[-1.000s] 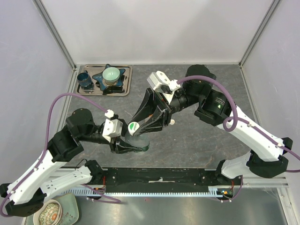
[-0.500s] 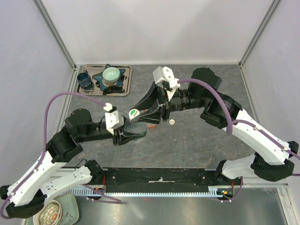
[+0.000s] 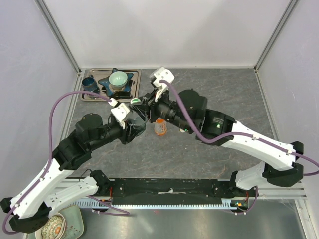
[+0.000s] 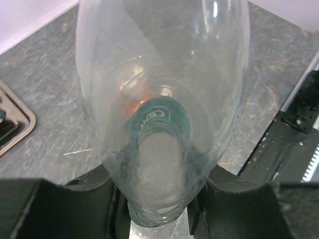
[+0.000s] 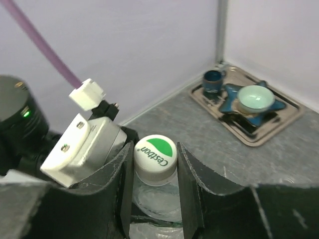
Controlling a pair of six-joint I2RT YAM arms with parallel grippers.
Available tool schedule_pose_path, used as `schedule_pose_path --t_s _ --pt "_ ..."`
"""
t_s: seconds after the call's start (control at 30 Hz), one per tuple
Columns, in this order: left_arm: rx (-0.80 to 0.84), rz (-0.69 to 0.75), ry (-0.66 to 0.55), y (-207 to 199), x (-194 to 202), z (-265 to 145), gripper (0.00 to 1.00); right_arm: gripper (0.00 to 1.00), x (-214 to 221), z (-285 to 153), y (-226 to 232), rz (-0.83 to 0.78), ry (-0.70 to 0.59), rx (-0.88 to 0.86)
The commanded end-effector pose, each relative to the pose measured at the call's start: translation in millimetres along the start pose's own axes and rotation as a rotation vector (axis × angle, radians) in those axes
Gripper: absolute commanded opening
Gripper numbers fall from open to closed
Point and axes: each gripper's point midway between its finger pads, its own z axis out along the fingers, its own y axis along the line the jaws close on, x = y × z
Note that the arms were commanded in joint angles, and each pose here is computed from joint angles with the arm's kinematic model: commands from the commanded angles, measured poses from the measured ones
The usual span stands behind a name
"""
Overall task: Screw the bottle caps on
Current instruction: Screw the bottle cap onto the plastic bottle.
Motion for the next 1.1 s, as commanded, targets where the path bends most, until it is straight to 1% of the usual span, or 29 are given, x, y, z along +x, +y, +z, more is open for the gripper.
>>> schedule_pose_path --t_s 0.0,0.03,0.07,0.1,0.17,0.2,0.23,0.27,0.3,0.33,0.4,0.43,0.5,0.57,0.6,0.63,0.67,0.7,0.73,0.8,0.83,0.9,0.93,1.0,1.03,1.07 --pt "-0.086 0.005 -0.275 15 -72 -9 0.28 0.04 82 9 -40 -0.067 0.197 0.405" --pt "-0.089 0.006 -0.273 16 -71 -9 0.29 0.11 81 10 -38 -0.074 0.192 0.423" --pt "-0.094 0.004 -0.272 17 -71 -8 0.28 0.19 85 14 -34 -0.086 0.199 0.425" --pt "-0.086 -0.022 -0.273 15 -70 -8 0.28 0.30 80 14 -26 -0.087 0.189 0.410" --pt "-0.067 -0.022 -0.268 12 -69 -7 0.28 0.44 71 13 -18 -0.084 0.173 0.381" --pt "-0.058 -0.024 -0.265 10 -68 -7 0.28 0.55 66 11 -16 -0.077 0.160 0.365" --pt "-0.027 -0.022 -0.265 5 -67 -7 0.29 0.58 62 9 -10 -0.086 0.151 0.320" --pt "-0.009 -0.014 -0.266 2 -67 -7 0.29 0.61 38 -2 -7 -0.060 0.085 0.289" --pt "0.011 -0.012 -0.264 -2 -66 -8 0.29 0.69 33 -7 -5 -0.058 0.072 0.269" --pt "0.042 -0.009 -0.258 -7 -64 -7 0.29 0.74 11 -22 1 -0.047 0.023 0.214" --pt "0.081 0.004 -0.257 -14 -62 -8 0.29 0.83 -7 -37 7 -0.044 -0.011 0.154" --pt "0.120 0.012 -0.254 -21 -61 -9 0.28 0.85 -21 -54 17 -0.051 -0.034 0.074" --pt "0.147 0.015 -0.252 -25 -59 -9 0.28 0.89 -33 -69 27 -0.052 -0.051 -0.013" --pt "0.181 0.015 -0.251 -31 -59 -8 0.28 0.91 -36 -91 51 -0.085 -0.037 -0.198" --pt "0.202 0.016 -0.251 -35 -59 -8 0.28 0.91 -39 -98 56 -0.102 -0.035 -0.258" --pt "0.269 0.025 -0.248 -46 -58 -10 0.29 0.91 -34 -105 62 -0.126 -0.014 -0.320" --pt "0.307 0.029 -0.249 -52 -58 -12 0.28 0.91 -36 -110 64 -0.140 -0.016 -0.347" --pt "0.356 0.035 -0.246 -60 -58 -14 0.29 0.91 -39 -112 60 -0.160 -0.020 -0.358" --pt "0.468 0.046 -0.234 -78 -54 -20 0.30 0.91 -38 -113 58 -0.168 -0.015 -0.375" --pt "0.601 0.065 -0.210 -98 -47 -29 0.31 0.91 -45 -117 60 -0.175 -0.026 -0.459" --pt "0.703 0.071 -0.199 -112 -42 -38 0.32 0.91 -48 -120 64 -0.179 -0.031 -0.503" --pt "0.771 0.099 -0.191 -120 -36 -43 0.32 0.91 -56 -116 66 -0.193 -0.056 -0.562" --pt "0.801 0.096 -0.182 -123 -33 -46 0.33 0.91 -55 -123 79 -0.196 -0.057 -0.668" --pt "0.818 0.108 -0.171 -125 -28 -47 0.33 0.91 -60 -120 88 -0.200 -0.085 -0.746" --pt "0.819 0.117 -0.172 -125 -27 -47 0.34 0.91 -62 -124 97 -0.199 -0.096 -0.814" --pt "0.819 0.126 -0.171 -124 -26 -46 0.35 0.90 -56 -116 99 -0.188 -0.077 -0.838"
